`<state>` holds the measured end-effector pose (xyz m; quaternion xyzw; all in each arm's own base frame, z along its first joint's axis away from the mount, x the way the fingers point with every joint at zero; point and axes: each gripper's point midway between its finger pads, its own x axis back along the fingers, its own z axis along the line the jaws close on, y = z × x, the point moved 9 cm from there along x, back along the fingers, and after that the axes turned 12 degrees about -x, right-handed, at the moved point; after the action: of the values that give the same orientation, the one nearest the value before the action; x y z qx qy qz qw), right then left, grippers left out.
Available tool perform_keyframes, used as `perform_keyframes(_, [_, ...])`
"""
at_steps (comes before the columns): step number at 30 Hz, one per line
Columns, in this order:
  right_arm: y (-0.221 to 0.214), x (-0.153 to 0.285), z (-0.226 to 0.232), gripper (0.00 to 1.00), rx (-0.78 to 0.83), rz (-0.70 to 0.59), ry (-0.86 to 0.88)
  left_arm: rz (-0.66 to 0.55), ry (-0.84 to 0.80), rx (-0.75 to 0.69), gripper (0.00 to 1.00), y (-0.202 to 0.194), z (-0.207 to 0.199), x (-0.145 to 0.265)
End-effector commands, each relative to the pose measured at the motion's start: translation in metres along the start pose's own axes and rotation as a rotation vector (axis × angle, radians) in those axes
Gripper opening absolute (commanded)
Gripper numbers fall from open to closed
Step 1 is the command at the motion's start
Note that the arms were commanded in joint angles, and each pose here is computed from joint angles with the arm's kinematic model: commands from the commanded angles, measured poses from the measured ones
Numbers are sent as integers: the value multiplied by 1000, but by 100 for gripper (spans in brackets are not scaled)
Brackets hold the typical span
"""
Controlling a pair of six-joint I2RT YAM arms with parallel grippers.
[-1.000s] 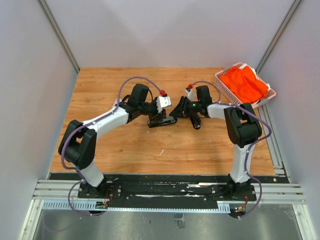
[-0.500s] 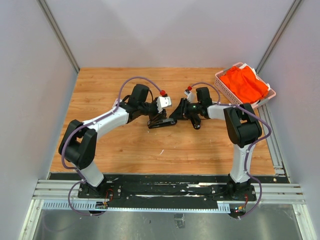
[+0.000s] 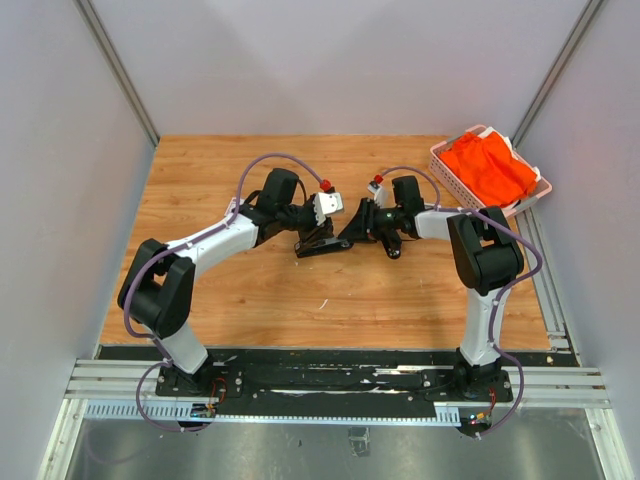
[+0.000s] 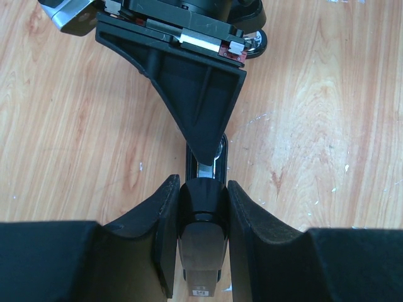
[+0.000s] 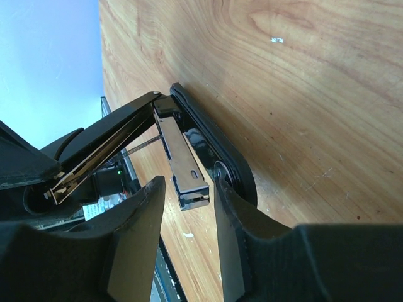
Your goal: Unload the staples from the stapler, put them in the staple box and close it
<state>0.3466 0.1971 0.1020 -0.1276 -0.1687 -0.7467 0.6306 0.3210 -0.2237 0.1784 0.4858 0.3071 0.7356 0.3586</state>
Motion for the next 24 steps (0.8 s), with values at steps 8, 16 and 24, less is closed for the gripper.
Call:
perform_keyframes(8, [0,10,-2,27,11,0,11,30,-33,46,0,-13,-10,-4])
perform_keyframes(16, [0,8,-6,4,-2,-7,12,24,-20,61,0,-13,-8,-2])
perform_keyframes(24, [1,8,-17,0,-26,-28,-17,13,45,108,0,-22,5,24])
